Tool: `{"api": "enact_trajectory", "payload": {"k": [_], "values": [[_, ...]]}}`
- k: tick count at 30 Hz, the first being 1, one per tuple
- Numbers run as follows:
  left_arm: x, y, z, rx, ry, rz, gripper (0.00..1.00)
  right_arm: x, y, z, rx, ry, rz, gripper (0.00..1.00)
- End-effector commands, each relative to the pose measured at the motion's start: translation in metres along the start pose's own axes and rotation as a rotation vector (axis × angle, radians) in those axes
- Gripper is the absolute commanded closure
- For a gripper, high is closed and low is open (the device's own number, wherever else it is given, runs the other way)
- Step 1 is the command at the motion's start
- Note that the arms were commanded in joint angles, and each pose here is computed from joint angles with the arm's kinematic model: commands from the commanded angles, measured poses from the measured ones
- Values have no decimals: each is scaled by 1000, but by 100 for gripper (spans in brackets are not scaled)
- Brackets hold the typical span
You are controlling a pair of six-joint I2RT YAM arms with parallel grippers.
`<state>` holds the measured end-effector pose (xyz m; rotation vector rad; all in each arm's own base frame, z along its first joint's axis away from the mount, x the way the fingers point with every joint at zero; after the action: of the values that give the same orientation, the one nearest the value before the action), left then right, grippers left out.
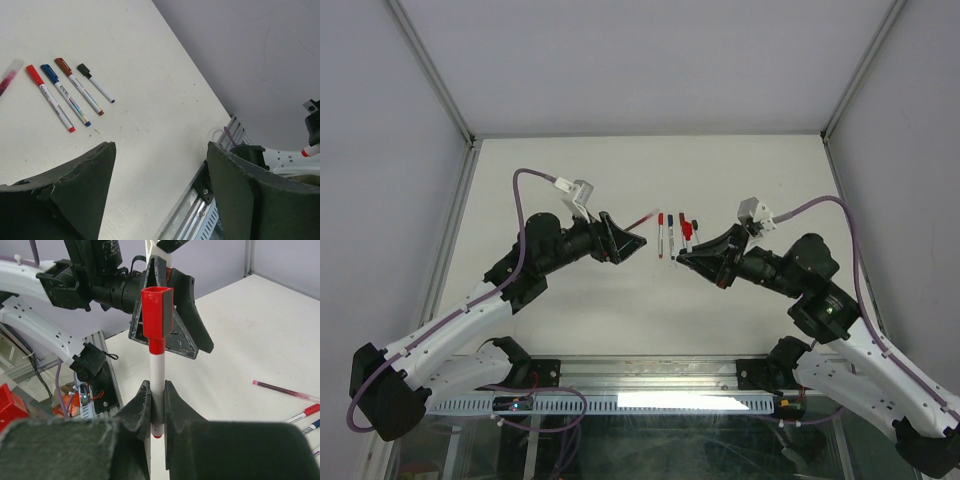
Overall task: Insert the pens into the pen caps
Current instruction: Insert the pen cap onto the pen, then place the pen at the center of the board.
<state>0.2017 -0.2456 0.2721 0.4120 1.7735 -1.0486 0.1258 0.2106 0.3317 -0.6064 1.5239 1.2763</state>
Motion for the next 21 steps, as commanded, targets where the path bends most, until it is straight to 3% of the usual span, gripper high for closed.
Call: {"api": "enact_trajectory", "payload": {"k": [1, 11, 16, 21], "values": [[-13, -2, -2, 12, -17, 80, 24, -10, 9, -3, -46, 2, -67, 100], [-10, 4, 0, -14, 33, 148, 21, -12, -2, 1, 23, 17, -89, 100], [-3, 15, 3, -75, 91, 150, 21, -5, -60, 4, 435, 78, 15, 100], [6, 35, 6, -186, 171, 159, 21, 13, -120, 4, 809, 304, 58, 100]]}}
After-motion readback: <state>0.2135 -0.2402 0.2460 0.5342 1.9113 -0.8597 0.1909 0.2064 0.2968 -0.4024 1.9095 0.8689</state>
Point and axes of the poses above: each gripper's point midway between its finger pads, its own z axis out along the fingers, its own y axis along the line the jaws close on, x = y × z, the point moved 4 cm from there along -z, back along the fingers, and after that the axes turned 11 degrees about z, right-handed, at the moved point
